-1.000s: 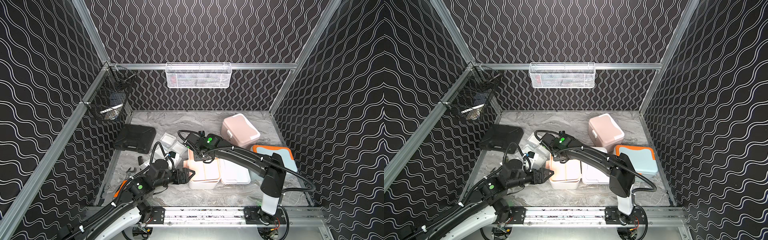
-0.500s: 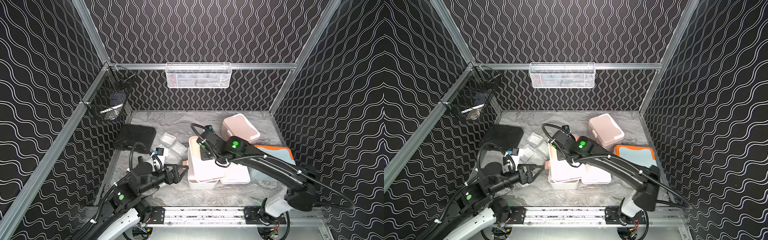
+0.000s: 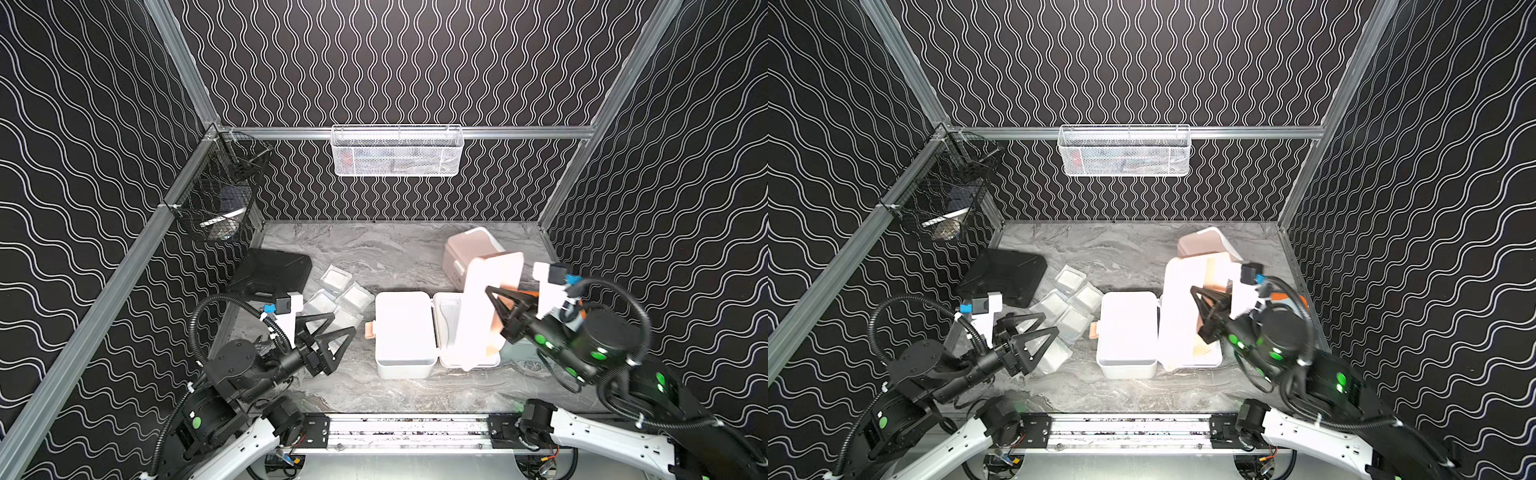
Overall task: Open first aid kits and take out gauze
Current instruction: Pick up the compartment layer from the first aid kit, then place the compartment layer in the first aid kit.
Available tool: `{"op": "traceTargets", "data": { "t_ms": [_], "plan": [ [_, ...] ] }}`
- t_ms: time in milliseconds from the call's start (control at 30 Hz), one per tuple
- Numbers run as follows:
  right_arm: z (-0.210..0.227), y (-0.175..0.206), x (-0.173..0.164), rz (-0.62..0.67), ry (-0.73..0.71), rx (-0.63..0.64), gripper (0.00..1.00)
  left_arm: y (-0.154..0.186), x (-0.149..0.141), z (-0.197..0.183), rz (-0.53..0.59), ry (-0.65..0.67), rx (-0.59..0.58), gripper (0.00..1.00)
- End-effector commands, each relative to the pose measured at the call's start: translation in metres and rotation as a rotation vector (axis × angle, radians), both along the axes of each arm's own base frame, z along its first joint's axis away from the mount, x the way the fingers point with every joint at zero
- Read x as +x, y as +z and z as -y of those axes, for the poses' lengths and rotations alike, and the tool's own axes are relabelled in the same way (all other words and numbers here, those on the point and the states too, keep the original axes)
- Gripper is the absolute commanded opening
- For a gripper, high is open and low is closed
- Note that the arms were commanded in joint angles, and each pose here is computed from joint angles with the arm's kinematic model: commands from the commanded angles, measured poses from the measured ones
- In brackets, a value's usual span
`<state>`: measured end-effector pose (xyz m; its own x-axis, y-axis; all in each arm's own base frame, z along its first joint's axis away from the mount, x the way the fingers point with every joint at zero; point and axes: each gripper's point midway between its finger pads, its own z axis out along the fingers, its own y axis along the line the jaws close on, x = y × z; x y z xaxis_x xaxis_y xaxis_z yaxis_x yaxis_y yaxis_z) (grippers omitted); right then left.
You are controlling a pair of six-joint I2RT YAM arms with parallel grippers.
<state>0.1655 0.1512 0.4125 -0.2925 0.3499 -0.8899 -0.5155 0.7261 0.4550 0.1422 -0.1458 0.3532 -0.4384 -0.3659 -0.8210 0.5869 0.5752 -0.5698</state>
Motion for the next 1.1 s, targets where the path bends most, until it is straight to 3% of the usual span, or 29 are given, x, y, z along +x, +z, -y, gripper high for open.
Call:
{"op": "traceTargets", "data": {
  "t_ms": [0, 300, 433, 633, 800, 1067],
  "plan": [
    [0.018, 0.028, -0.014, 0.110, 0.022, 0.143, 0.00, 0.014, -0.005, 0.007, 0.071, -0.054, -0.004, 0.99],
    [0.021, 0.028, -0.026, 0.113, 0.080, 0.171, 0.00, -0.001, 0.011, 0.037, -0.006, -0.135, -0.012, 0.99],
    [-0.021, 0.018, -0.023, 0.065, 0.187, 0.097, 0.00, -0.043, 0.038, 0.038, -0.170, -0.033, 0.110, 0.99],
    [-0.100, -0.016, -0.009, -0.090, 0.332, -0.028, 0.00, -0.051, 0.042, 0.042, -0.195, -0.032, 0.081, 0.99],
    [-0.139, -0.062, 0.026, -0.291, 0.241, -0.181, 0.00, -0.052, 0.042, -0.003, -0.185, 0.169, 0.118, 0.99],
    [-0.175, -0.158, 0.067, -0.628, 0.020, -0.458, 0.00, -0.042, 0.011, -0.033, -0.078, 0.195, 0.021, 0.99]
  ]
}}
